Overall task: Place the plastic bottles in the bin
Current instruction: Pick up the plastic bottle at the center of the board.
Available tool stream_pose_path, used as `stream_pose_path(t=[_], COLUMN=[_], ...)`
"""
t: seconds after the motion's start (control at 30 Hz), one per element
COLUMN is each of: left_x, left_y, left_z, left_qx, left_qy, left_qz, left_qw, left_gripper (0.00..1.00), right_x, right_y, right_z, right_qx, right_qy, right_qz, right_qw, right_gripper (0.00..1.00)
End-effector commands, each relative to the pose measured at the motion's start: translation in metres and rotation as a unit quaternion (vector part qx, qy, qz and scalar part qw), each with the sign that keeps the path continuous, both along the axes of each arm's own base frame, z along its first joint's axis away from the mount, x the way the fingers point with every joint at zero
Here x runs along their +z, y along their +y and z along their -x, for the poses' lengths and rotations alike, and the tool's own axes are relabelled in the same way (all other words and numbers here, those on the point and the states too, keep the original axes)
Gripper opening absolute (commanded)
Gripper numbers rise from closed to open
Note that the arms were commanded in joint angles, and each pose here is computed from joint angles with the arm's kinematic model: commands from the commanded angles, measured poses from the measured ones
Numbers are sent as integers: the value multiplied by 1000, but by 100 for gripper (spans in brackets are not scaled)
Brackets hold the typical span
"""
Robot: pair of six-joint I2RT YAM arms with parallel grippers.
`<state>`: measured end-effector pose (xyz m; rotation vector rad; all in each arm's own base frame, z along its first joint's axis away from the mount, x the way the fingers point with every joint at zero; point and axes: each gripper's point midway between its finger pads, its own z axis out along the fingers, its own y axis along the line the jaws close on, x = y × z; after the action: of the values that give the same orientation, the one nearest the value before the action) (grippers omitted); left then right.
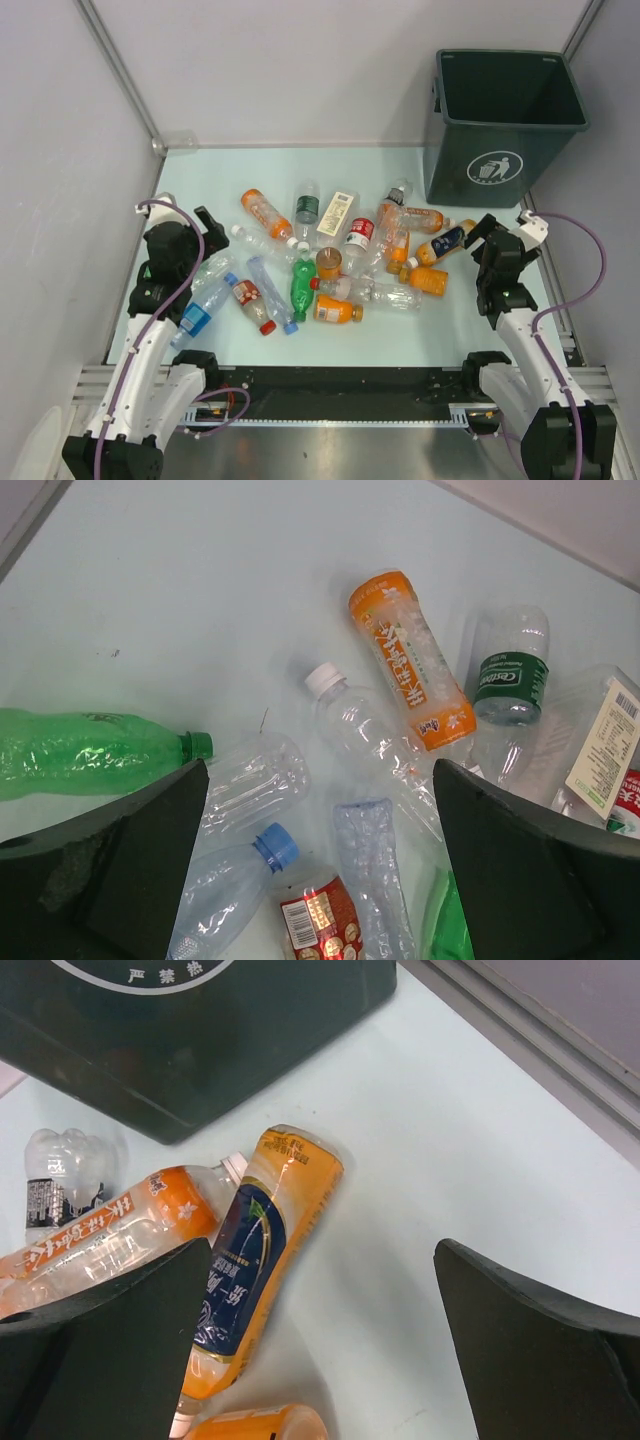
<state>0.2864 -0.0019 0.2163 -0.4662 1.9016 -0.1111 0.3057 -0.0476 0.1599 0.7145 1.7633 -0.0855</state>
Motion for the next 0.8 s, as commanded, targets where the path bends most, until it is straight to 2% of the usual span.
stream_pose_path(t=[0.0, 0.17, 0.27, 0.5, 0.57, 0.7, 0.77], left_x=[20, 23, 26, 16, 12, 8, 7], left_y=[-4, -6, -7, 1, 2, 5, 8], left_z=[0, 3, 5, 9, 8, 10, 11], left_qx=[-20, -27, -31, -14, -11, -2, 6], left_qy=[-20, -29, -32, -15, -6, 12, 14], left_qz=[-5, -1, 0, -11, -12, -15, -17], left_qw=[1000, 999, 999, 1000, 1000, 1000, 1000], left_gripper=[100, 100, 100, 100, 100, 100, 100], right_x=[26, 38, 36, 16, 10, -7, -15], right_y=[-2, 22, 22, 45, 46, 82, 84], right_z=[3, -4, -9, -4, 0, 18, 27], right_qx=[-20, 53, 54, 58, 52, 76, 52], right_qy=[-36, -59, -51, 4, 21, 85, 102], right_qz=[-26, -68, -89, -175, -182, -194, -189], right_qw=[999, 994, 993, 983, 982, 974, 975], right_gripper=[100, 100, 100, 100, 100, 100, 100])
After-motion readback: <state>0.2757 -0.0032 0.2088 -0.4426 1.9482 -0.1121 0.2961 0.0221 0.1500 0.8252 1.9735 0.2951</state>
